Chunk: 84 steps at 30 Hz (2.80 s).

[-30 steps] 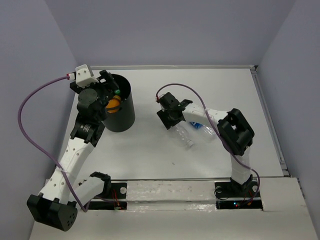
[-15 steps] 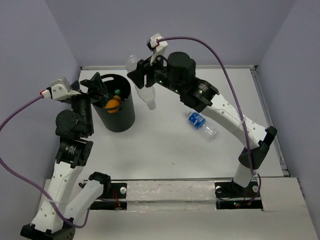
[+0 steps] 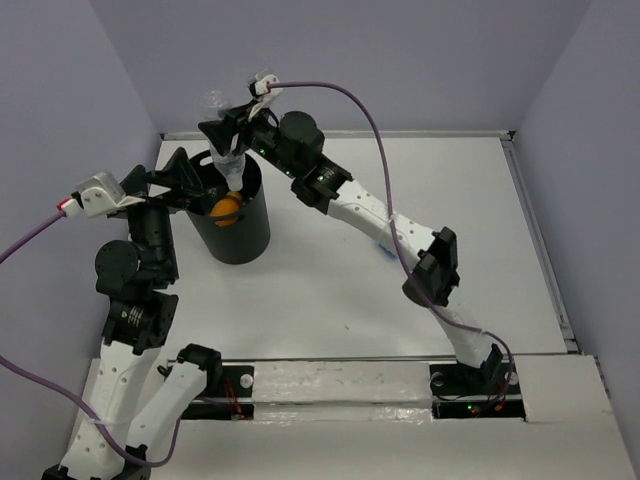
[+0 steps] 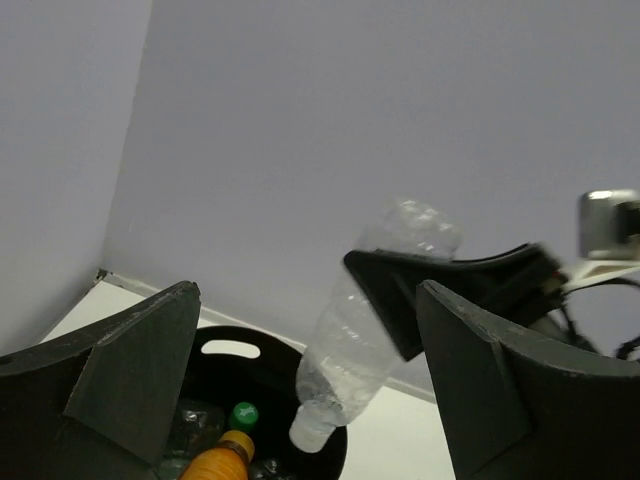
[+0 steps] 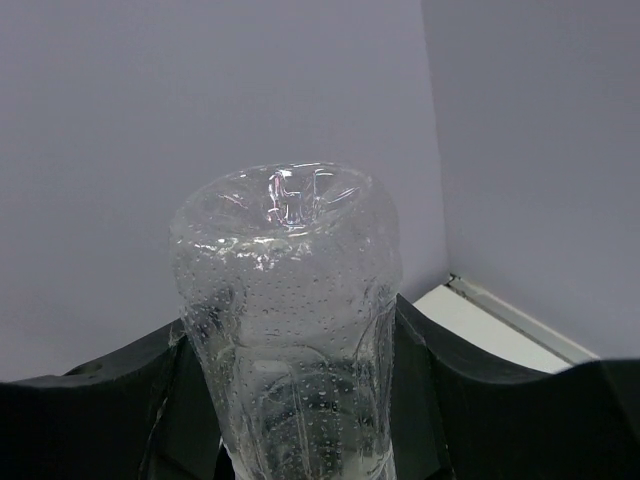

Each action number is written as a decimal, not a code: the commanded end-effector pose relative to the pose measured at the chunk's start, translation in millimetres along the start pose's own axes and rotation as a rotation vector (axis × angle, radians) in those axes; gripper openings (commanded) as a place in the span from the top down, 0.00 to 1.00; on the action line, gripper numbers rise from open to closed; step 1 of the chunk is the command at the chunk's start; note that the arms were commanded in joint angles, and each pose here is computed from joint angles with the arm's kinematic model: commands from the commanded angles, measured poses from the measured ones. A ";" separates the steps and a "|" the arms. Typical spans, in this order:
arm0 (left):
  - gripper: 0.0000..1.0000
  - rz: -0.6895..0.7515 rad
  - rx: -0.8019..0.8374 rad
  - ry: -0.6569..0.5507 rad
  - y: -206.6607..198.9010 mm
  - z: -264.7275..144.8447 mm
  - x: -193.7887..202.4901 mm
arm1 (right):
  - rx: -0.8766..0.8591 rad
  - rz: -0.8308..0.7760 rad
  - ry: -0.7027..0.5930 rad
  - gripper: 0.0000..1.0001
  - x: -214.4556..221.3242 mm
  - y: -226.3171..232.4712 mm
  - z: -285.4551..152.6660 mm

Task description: Put the plastic bottles in the bin

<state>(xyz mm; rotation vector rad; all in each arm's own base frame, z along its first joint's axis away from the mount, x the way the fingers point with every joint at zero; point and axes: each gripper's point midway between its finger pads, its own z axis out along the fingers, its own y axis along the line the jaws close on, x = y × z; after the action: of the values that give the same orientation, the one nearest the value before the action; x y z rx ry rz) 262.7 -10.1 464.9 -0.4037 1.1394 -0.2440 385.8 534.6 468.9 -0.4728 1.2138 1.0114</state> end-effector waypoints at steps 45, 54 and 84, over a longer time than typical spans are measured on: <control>0.01 -0.025 0.023 -0.031 -4.5 6.1 -7.1 | 0.635 -0.104 0.758 0.08 105.2 -169.8 -329.0; 0.01 -0.021 0.027 -0.027 -5.4 6.5 -7.2 | 0.758 -0.097 1.145 0.02 156.4 -223.4 -387.2; 0.01 -0.032 0.056 -0.052 -9.0 0.6 -17.0 | 0.314 -0.026 1.019 0.54 156.6 -148.6 -283.3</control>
<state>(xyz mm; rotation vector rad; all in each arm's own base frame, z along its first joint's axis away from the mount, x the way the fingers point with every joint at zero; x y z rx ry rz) 261.0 -11.9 468.5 -0.3830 1.1282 -0.2702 369.6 209.0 71.5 -0.6733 2.6441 0.1630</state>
